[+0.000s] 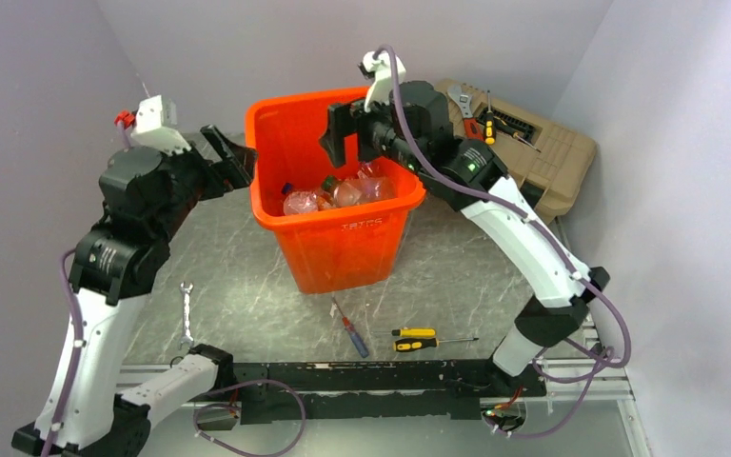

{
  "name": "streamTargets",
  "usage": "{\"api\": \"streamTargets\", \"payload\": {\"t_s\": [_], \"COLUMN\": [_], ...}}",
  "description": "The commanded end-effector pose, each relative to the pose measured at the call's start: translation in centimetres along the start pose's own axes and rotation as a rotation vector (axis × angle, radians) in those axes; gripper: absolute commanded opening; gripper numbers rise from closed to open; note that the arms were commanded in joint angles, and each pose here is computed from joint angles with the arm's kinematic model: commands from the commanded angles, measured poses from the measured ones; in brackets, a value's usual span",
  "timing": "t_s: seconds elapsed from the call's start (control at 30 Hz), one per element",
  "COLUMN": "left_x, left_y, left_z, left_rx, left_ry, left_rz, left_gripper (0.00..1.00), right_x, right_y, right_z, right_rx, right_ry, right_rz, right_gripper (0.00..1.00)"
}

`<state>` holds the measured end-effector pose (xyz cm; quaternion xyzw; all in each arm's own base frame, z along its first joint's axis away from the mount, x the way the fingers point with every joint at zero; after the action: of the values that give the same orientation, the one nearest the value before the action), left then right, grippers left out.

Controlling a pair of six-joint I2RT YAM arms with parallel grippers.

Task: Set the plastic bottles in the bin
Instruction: Place the plastic bottle in the trash bin, then move the trash bin to the corner of the board.

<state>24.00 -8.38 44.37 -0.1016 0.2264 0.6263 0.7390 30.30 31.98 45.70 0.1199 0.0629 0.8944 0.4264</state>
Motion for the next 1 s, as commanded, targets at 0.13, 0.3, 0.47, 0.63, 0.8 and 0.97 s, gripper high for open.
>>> {"api": "streamTargets", "payload": {"t_s": [0.13,0.3,0.47,0.63,0.8,0.97], "left_x": [-0.2,1.5,3.0,3.0,3.1,2.8], "left_y": [-2.4,-3.6,-4.2,-4.7,-5.0,-5.1], "left_z": [-2.2,-3.1,-3.7,-3.9,-3.6,-3.2], "left_rx": [0.242,0.292,0.335,0.356,0.359,0.362], "left_ry": [-0.093,-0.143,-0.214,-0.245,-0.272,-0.278], "left_rz": [0.04,0.138,0.223,0.212,0.223,0.215], "left_gripper": [1.0,0.96,0.89,0.65,0.41,0.23], "right_x": [-3.7,-5.6,-8.0,-10.0,-11.1,-11.6], "right_y": [8.7,11.9,15.1,16.7,16.9,16.8], "right_z": [2.9,1.4,-0.6,-3.4,-6.5,-7.8], "right_rx": [-0.233,-0.282,-0.352,-0.394,-0.388,-0.365], "right_ry": [-0.111,-0.209,-0.257,-0.311,-0.351,-0.365], "right_rz": [-0.097,-0.096,-0.201,-0.304,-0.351,-0.383], "right_gripper": [1.0,1.0,1.0,1.0,1.0,1.0]}}
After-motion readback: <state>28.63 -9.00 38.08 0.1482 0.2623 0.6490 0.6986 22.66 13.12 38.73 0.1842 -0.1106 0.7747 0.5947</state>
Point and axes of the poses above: each gripper's point midway between its finger pads, its own y axis back along the fingers, its own x axis along the line the jaws close on, z = x × y, the point moved 3 cm from there along y, back along the fingers, and after that the axes turned 1 degree about y, right-handed, at the moved point
